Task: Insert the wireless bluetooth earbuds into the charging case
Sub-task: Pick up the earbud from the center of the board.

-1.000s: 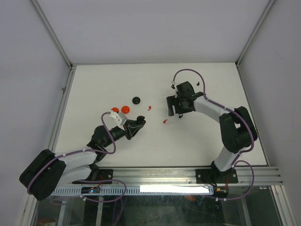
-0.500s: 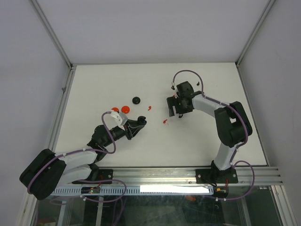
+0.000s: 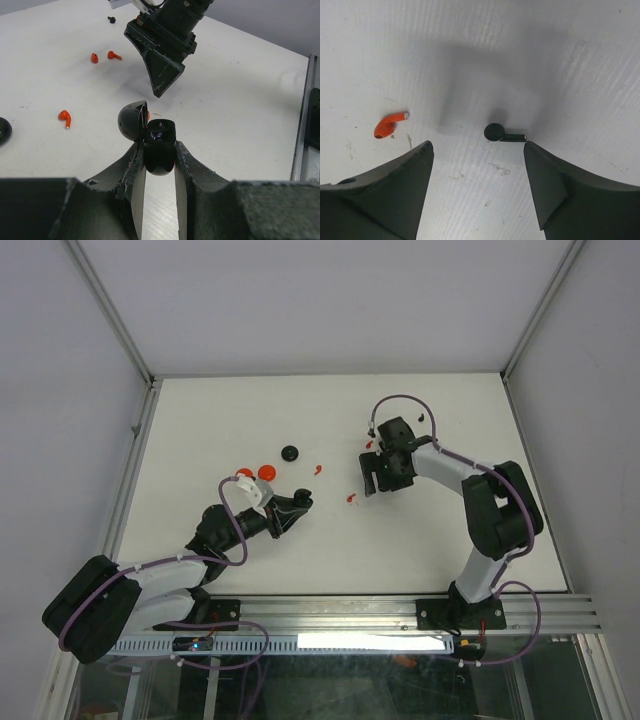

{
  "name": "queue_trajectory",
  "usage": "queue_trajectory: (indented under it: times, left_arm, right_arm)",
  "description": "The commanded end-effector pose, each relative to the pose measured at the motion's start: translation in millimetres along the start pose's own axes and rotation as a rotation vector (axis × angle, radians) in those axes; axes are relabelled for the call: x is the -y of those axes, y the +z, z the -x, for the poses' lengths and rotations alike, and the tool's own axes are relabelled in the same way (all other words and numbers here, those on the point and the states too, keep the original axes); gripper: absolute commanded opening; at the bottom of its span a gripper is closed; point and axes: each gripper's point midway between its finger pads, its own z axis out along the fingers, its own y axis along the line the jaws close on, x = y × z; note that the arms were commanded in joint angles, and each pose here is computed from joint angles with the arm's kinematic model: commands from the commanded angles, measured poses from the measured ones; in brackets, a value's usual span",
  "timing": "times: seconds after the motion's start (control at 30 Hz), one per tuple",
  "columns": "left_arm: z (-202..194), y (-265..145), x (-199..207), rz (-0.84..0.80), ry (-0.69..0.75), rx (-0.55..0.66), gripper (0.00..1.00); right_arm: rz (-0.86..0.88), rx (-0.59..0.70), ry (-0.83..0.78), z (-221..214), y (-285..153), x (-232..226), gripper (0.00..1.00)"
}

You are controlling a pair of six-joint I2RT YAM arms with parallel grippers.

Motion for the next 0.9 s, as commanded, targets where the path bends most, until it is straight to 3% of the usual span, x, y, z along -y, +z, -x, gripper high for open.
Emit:
queue_trajectory:
  times: [0.0,0.37,0.67,0.87]
  left_arm:
    - [21.1,7.9,4.6,-0.036,0.031,0.053,0.0]
    - [19.7,8.6,5.1,-0.041,0.027,0.045,0.0]
    - [19.1,9.3,6.2,-0.048,0.024,0.04,0.0]
    - [17.9,10.3,7.4,-0.057,0.021,0.034,0.0]
  right_arm:
    - [0.036,0.056,-0.004,11.8,-20.0,-13.1,0.75]
    - [-0.067,0.19,-0.088,46.7,-32.0,-6.1,0.66]
    - [-0.085,0.129,-0.11,41.1,-10.3,-2.5,0.46]
    - [-0.117,0.102,-0.111,34.9,-2.8,4.2,0.43]
